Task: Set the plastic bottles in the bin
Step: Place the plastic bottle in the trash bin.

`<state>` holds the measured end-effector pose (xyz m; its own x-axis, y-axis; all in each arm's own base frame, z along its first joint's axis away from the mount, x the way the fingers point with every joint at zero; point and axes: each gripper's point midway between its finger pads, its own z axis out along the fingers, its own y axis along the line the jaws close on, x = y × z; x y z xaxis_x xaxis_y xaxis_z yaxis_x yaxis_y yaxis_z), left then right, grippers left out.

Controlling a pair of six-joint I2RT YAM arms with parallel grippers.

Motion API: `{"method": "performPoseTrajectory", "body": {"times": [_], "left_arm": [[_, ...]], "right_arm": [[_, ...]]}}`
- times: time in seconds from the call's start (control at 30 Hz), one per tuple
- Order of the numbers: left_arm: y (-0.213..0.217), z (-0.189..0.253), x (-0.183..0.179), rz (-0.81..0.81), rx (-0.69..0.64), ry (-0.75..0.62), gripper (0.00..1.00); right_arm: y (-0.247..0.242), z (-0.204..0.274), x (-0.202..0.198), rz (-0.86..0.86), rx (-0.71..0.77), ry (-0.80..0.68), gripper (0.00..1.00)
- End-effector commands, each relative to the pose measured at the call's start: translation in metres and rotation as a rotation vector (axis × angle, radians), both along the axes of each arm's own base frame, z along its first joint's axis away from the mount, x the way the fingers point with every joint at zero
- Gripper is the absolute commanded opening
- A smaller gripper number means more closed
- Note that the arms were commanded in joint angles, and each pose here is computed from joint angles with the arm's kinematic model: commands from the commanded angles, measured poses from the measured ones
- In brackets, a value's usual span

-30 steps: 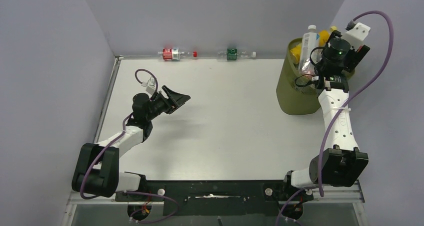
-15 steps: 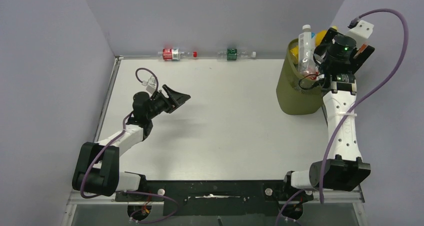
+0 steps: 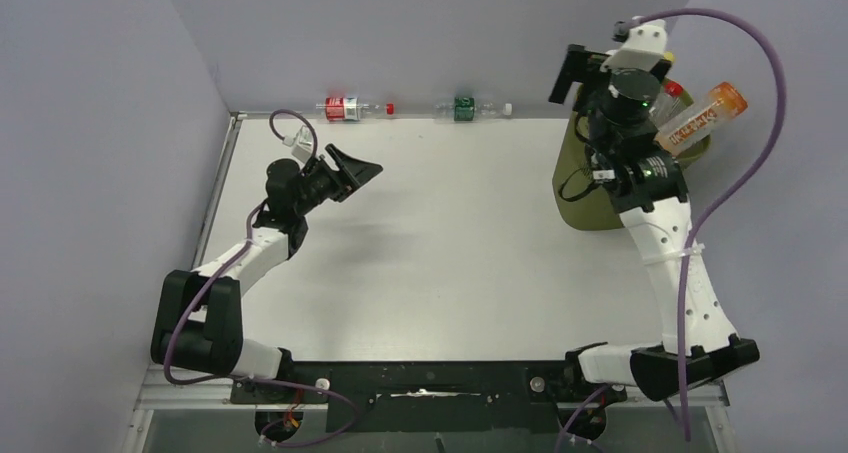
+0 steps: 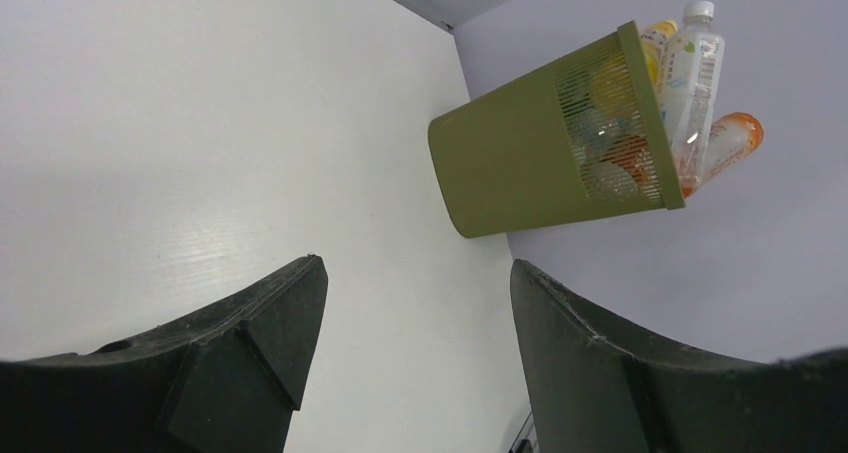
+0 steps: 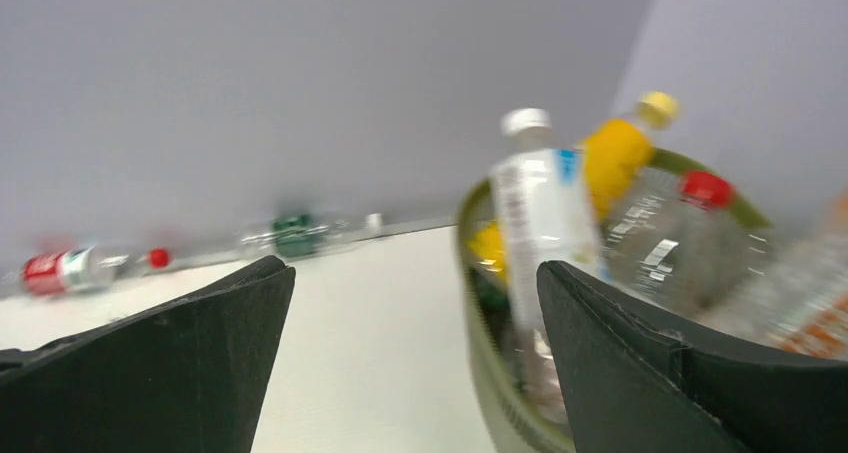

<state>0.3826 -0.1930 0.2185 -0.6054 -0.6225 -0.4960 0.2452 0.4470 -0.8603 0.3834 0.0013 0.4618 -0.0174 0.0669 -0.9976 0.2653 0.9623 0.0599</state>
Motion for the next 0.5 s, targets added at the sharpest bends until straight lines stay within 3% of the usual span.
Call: {"method": "performPoseTrajectory", "body": {"times": [0.0, 0.23, 0.47], "left_arm": [[0.001, 0.024, 0.026, 0.021, 0.024, -0.085, 0.67], [-0.003, 0.016, 0.085, 0.017, 0.053, -0.075, 0.69], [0.018, -0.023, 0.162, 0.078, 0.12, -0.064, 0.73]], "right_arm": [[0.072, -0.002, 0.03, 0.183, -0.062, 0.018, 0.98], [0.147, -0.063, 0.102, 0.344, -0.071, 0.148, 0.98], [0.154, -0.137, 0.207, 0.375, 0.011, 0.23, 0.98]]}}
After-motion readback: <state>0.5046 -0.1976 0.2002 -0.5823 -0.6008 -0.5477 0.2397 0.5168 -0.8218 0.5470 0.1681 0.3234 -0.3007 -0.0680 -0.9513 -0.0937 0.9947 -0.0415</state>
